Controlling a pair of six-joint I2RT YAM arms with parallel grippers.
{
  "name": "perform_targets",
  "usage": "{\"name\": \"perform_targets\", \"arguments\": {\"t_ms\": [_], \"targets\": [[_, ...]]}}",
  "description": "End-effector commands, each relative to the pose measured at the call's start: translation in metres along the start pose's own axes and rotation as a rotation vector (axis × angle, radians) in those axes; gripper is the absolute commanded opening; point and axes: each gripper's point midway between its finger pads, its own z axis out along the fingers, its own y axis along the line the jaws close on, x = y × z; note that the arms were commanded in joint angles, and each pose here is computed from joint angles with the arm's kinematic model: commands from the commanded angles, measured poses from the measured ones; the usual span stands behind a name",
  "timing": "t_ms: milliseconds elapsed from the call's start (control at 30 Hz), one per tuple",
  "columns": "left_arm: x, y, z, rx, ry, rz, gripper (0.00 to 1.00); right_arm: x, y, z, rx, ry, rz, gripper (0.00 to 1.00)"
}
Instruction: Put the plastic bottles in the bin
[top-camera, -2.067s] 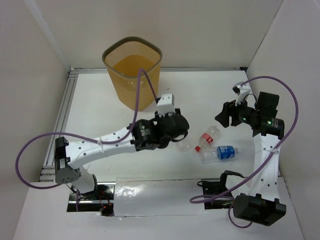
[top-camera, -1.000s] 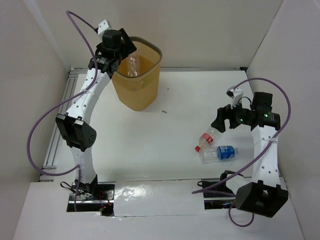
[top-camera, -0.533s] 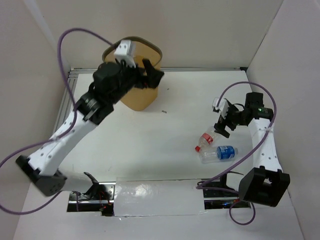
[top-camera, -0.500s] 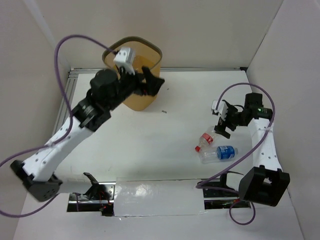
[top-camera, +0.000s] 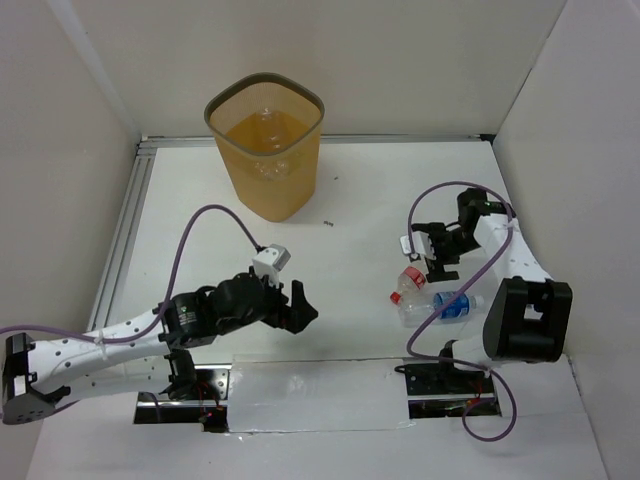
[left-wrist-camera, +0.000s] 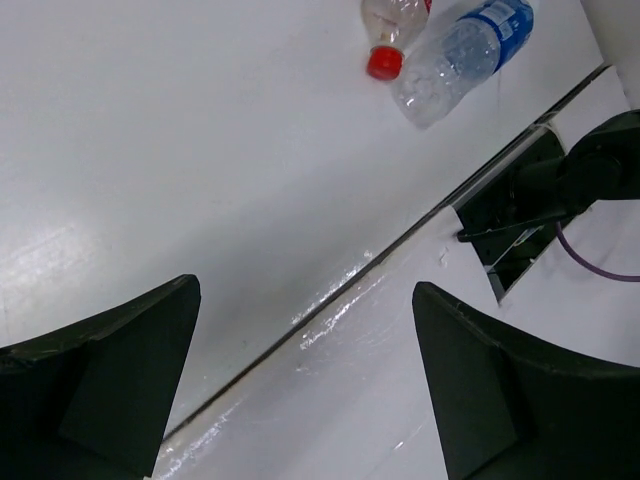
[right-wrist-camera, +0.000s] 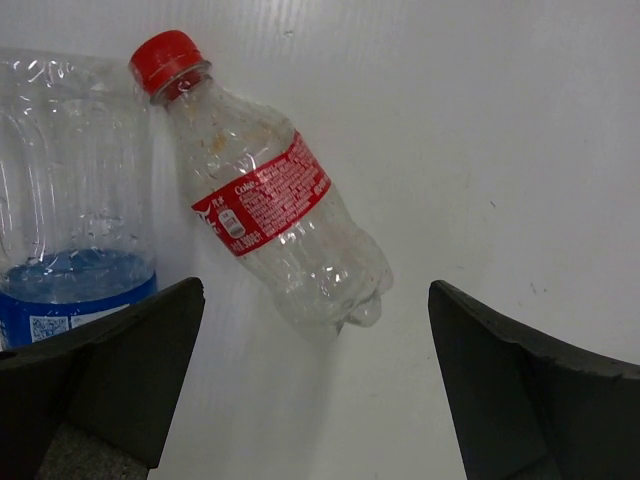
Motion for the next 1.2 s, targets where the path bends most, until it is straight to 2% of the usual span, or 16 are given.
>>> {"name": "perform_targets", "arguments": {"t_ms": [0, 233, 333, 433, 533, 567, 633, 667, 733, 767, 833, 867, 967, 1033, 1067, 1167], "targets": [[-0.002, -0.010, -0.006, 0.016, -0.066, -0.160, 1.00, 0.000, -0.015, 0.010, -0.018, 0.051, -0.316, 1.00], [0.012, -0.009, -0.006, -0.004, -0.015, -0.178, 1.00, 0.013, -0.001, 0.039, -0.147, 0.094, -0.360, 1.00], [0.013, -0.009, -0.006, -0.011, -0.008, -0.185, 1.00, 0.020, 0.001, 0.053, -0.151, 0.124, -0.392, 1.00], [0.015, -0.013, -0.006, 0.004, 0.007, -0.206, 1.00, 0.027, -0.005, 0.063, -0.133, 0.149, -0.368, 0.95], [0.016, -0.015, -0.007, 0.011, 0.015, -0.218, 1.00, 0.031, -0.002, 0.074, -0.148, 0.144, -0.310, 0.86], [0.019, -0.015, -0.007, 0.012, 0.029, -0.216, 1.00, 0.028, -0.012, 0.073, -0.128, 0.150, -0.286, 0.74], [0.019, -0.015, -0.007, 0.012, 0.030, -0.228, 1.00, 0.025, -0.017, 0.076, -0.124, 0.137, -0.203, 0.61], [0.020, -0.017, -0.008, 0.018, 0.036, -0.238, 1.00, 0.022, -0.022, 0.075, -0.113, 0.127, -0.172, 0.50], [0.020, -0.017, -0.008, 0.018, 0.036, -0.238, 1.00, 0.005, -0.052, 0.066, -0.037, 0.079, -0.120, 0.45], [0.020, -0.017, -0.008, 0.018, 0.036, -0.238, 1.00, -0.006, -0.060, 0.062, -0.013, 0.055, -0.053, 0.43], [0.020, -0.017, -0.005, 0.016, 0.038, -0.237, 1.00, -0.036, -0.097, 0.044, 0.078, -0.023, -0.032, 0.42], [0.022, -0.020, -0.003, 0.023, 0.046, -0.237, 1.00, -0.056, -0.105, 0.041, 0.095, -0.062, 0.026, 0.41], [0.026, -0.022, 0.005, 0.023, 0.062, -0.234, 1.00, -0.125, -0.151, 0.007, 0.214, -0.203, 0.068, 0.41], [0.031, -0.026, 0.011, 0.029, 0.080, -0.228, 1.00, -0.176, -0.188, -0.029, 0.335, -0.291, 0.031, 0.41], [0.032, -0.029, 0.012, 0.038, 0.086, -0.228, 1.00, -0.204, -0.193, -0.034, 0.345, -0.347, 0.080, 0.42], [0.035, -0.031, 0.018, 0.048, 0.092, -0.229, 1.00, -0.273, -0.222, -0.081, 0.482, -0.482, 0.026, 0.42]]}}
